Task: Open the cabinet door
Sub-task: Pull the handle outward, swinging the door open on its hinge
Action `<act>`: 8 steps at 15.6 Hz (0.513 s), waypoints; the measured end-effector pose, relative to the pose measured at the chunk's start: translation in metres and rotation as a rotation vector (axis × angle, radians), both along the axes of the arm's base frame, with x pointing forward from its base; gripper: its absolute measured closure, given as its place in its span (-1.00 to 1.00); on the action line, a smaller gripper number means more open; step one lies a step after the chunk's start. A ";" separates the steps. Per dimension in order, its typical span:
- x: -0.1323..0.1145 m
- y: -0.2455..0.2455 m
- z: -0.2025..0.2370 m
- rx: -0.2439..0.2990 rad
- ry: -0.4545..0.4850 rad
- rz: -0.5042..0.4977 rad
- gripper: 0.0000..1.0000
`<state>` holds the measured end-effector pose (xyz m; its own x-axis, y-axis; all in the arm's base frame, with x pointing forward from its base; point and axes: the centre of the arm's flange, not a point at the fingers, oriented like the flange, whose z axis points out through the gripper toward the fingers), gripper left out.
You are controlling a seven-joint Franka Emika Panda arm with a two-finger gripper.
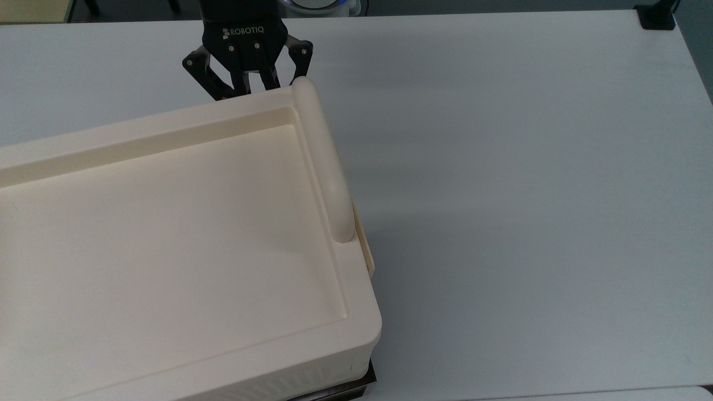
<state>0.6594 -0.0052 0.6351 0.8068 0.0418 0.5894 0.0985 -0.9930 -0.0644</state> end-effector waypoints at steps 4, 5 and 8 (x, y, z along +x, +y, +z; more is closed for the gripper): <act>-0.017 -0.015 0.008 0.004 0.086 0.012 0.67; -0.023 -0.021 0.011 0.002 0.111 0.017 0.67; -0.035 -0.035 0.015 -0.002 0.164 0.025 0.67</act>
